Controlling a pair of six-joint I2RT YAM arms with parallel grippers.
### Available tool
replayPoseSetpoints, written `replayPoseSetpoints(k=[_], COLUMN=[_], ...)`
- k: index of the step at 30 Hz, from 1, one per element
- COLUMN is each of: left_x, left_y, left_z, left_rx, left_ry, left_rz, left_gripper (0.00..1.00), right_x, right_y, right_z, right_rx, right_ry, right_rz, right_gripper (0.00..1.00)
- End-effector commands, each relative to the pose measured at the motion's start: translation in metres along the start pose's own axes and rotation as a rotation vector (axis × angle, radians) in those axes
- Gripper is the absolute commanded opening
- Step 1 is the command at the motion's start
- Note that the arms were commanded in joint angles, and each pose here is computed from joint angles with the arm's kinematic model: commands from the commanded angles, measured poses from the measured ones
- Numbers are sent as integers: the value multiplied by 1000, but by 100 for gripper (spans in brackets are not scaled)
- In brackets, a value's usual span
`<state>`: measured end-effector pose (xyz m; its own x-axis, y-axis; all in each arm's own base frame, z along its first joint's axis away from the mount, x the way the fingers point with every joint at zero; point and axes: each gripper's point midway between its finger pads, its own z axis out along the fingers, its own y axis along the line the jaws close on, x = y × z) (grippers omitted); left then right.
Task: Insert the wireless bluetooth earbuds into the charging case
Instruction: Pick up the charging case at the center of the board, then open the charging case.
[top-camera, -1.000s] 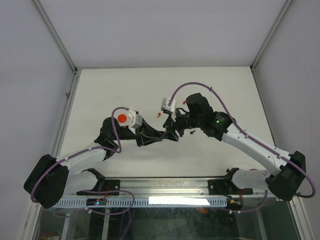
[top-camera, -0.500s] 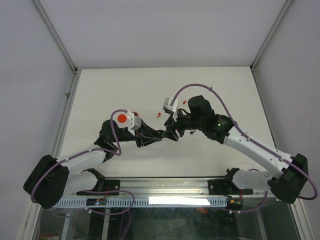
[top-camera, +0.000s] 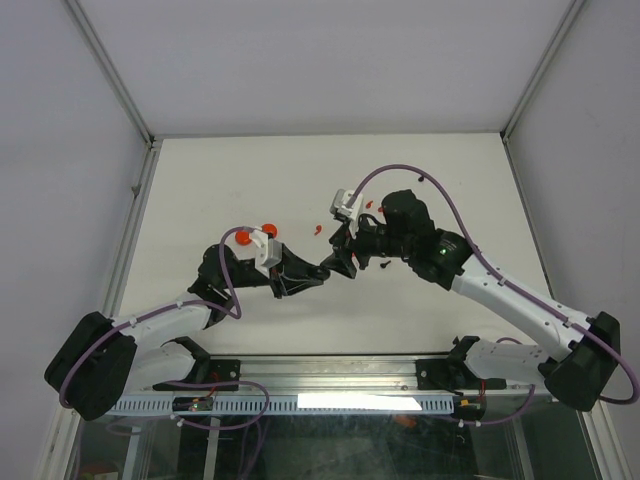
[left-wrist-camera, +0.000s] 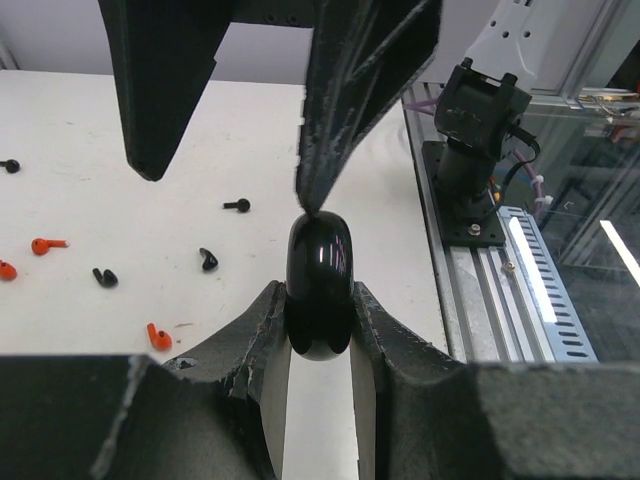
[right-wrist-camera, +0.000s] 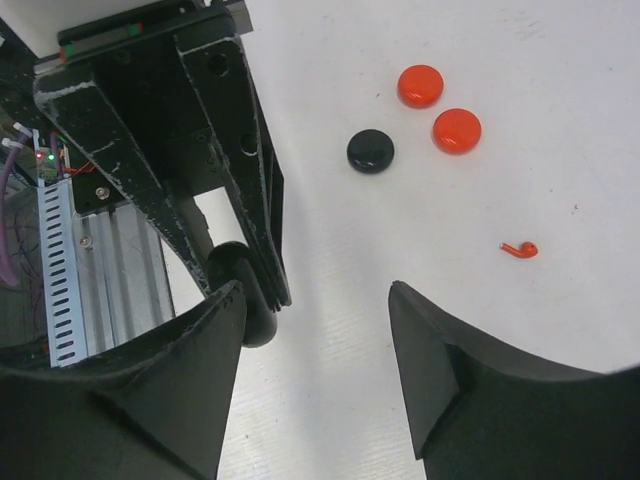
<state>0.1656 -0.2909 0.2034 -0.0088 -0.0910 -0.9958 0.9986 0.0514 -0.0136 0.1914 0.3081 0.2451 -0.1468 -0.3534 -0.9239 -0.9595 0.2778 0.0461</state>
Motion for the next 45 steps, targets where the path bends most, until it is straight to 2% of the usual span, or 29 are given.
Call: replayPoseSetpoints(k=[1,4,9,24,37,45], left_x=[-13,-13,-21,-23,-10,-14], left_y=[8,10,9,-11,-20,-25], left_z=[1,1,3,3,5,4], left_rx=[-49,-64,-65,36,67,87], left_ry=[-34,-38,-68,-79,-31,-47], left_rz=[63,42,-4,-19,70,102], left_gripper=[0,0,0,0,0,0], right_x=[-21,-21,-7,-4,-13,-6], right_y=[14,22,21,-5,-8,-14], right_z=[-7,-12,-4,5,-4,-1], right_rx=[-60,-95,-106,18,57,74], right_ry=[-80,-100,-65,-65,-78,-42], right_rz=[-25,-43,-35,-37,-18,9], right_gripper=[64,70,74,75,75,75])
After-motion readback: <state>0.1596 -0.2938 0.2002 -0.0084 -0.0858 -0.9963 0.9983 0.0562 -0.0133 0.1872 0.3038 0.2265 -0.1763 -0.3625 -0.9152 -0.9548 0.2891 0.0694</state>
